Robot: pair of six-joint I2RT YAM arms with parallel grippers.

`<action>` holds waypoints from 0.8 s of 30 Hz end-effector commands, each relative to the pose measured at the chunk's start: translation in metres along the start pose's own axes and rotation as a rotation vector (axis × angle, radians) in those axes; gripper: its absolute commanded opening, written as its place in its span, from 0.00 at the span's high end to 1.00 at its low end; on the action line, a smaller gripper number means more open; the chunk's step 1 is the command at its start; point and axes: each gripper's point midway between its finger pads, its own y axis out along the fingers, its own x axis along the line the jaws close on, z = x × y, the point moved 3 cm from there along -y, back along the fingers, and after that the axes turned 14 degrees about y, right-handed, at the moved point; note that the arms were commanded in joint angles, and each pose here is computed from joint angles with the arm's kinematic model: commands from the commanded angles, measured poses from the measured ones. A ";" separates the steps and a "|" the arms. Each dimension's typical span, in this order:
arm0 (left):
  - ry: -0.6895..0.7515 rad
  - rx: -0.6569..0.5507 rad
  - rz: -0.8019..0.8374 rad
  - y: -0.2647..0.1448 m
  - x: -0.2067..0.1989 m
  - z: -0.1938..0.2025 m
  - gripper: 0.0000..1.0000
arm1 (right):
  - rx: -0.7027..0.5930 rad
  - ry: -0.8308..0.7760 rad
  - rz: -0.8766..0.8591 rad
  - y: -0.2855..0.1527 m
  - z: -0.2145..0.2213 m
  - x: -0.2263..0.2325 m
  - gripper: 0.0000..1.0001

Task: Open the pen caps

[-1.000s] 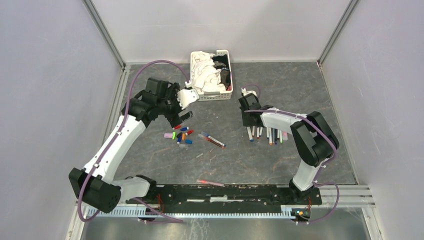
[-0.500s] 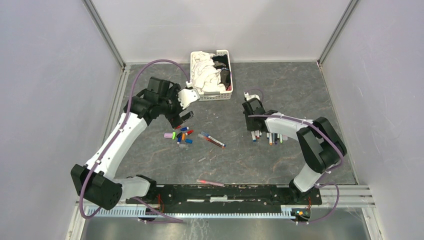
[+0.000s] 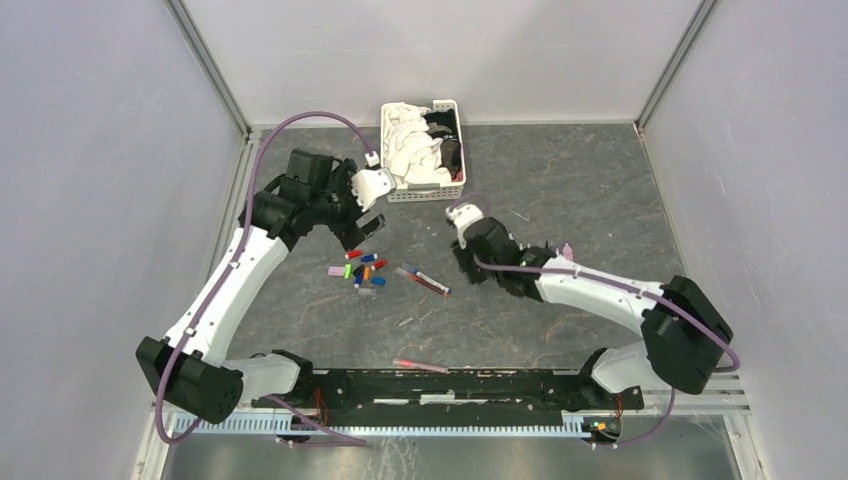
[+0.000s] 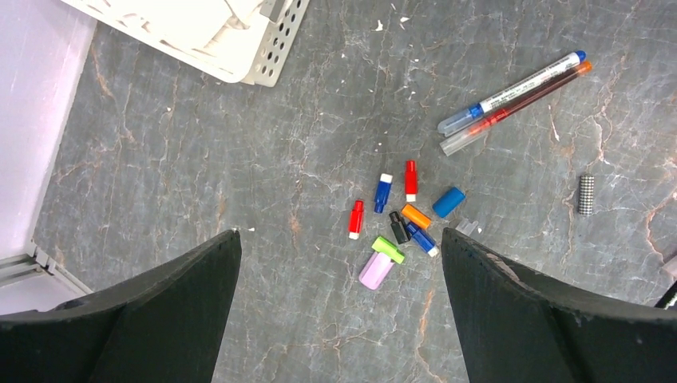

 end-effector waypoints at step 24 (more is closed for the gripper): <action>-0.403 0.029 0.156 0.028 -0.020 0.042 0.00 | 0.100 -0.330 -0.242 0.053 0.006 0.108 0.72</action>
